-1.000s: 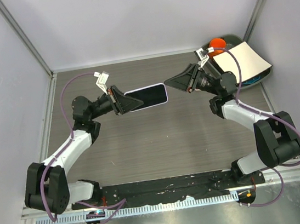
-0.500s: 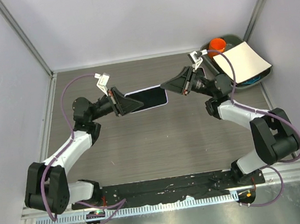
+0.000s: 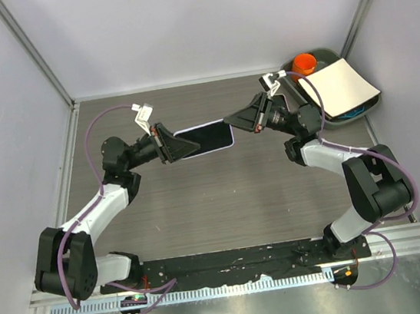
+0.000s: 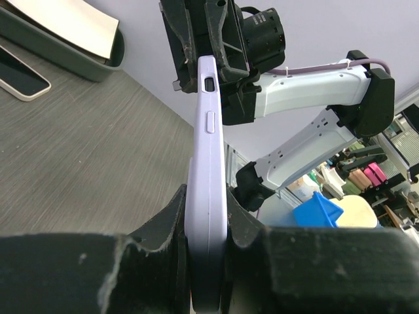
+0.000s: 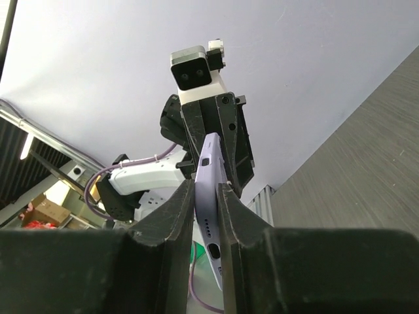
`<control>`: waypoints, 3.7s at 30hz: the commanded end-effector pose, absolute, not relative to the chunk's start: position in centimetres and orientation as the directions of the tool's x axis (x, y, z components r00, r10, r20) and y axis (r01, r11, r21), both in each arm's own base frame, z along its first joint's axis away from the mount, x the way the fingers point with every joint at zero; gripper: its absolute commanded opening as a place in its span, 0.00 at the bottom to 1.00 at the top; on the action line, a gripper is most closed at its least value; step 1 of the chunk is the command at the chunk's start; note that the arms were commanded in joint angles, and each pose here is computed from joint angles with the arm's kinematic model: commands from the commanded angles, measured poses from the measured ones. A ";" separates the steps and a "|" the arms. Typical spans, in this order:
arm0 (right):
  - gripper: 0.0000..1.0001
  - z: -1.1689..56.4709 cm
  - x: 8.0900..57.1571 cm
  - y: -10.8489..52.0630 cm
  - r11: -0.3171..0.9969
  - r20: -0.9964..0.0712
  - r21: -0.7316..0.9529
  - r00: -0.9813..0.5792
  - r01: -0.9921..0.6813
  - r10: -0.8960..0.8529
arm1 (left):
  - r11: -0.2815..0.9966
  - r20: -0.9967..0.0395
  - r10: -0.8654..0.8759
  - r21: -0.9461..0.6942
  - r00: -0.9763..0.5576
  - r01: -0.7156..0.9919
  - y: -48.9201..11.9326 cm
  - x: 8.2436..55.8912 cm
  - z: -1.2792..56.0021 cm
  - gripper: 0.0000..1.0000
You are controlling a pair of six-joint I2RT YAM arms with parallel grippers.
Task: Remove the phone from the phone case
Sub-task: Remove the phone case from the phone.
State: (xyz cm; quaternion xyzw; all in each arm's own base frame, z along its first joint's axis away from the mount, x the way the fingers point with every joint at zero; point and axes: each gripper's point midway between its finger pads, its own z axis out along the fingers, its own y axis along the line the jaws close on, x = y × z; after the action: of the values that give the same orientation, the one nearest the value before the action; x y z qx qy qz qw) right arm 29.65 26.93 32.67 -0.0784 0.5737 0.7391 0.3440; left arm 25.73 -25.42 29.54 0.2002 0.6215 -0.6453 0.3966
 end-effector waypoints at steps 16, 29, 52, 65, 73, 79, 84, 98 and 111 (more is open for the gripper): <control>0.22 36.6 29.2 25.1 -0.238 -0.293 0.844 -0.785 -0.480 0.546 | -0.044 -0.885 -0.160 -0.437 -0.438 0.899 -26.3 22.2 31.3 0.00; 0.29 36.8 29.4 24.7 -0.235 -0.271 0.849 -0.771 -0.474 0.576 | -0.079 -0.893 -0.134 -0.423 -0.430 0.903 -26.6 21.3 31.4 0.00; 0.36 34.9 27.7 27.1 -0.040 -0.551 0.751 -0.658 -0.659 0.513 | 0.040 -0.834 -0.299 -0.496 -0.463 0.867 -25.3 24.6 33.4 0.00; 0.36 36.5 27.4 26.7 -0.167 -0.437 0.789 -0.731 -0.591 0.524 | 0.041 -0.844 -0.287 -0.484 -0.454 0.874 -25.3 24.4 32.8 0.00; 0.36 36.7 27.6 26.6 -0.183 -0.415 0.797 -0.742 -0.576 0.527 | 0.040 -0.845 -0.284 -0.484 -0.454 0.874 -25.3 24.4 32.7 0.00; 0.31 36.6 27.7 26.6 -0.189 -0.404 0.803 -0.750 -0.565 0.524 | 0.036 -0.848 -0.280 -0.478 -0.450 0.878 -25.3 24.3 32.8 0.00; 0.28 36.5 28.0 26.5 -0.215 -0.357 0.825 -0.777 -0.523 0.519 | 0.028 -0.859 -0.265 -0.462 -0.439 0.887 -25.3 24.0 32.7 0.00; 0.19 35.5 29.5 25.9 -0.251 -0.211 0.882 -0.810 -0.400 0.547 | -0.074 -0.919 -0.156 -0.355 -0.362 0.932 -25.9 21.1 32.2 0.00; 0.12 34.0 30.5 26.0 -0.258 -0.145 0.908 -0.826 -0.330 0.544 | -0.139 -0.935 -0.133 -0.310 -0.328 0.940 -26.2 19.5 32.6 0.00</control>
State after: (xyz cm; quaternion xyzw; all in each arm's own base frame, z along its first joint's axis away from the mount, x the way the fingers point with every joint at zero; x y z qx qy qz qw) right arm 28.35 26.77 33.87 0.0466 0.5558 0.7851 0.2693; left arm 23.79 -25.95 30.01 0.2750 0.5884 -0.6446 0.4033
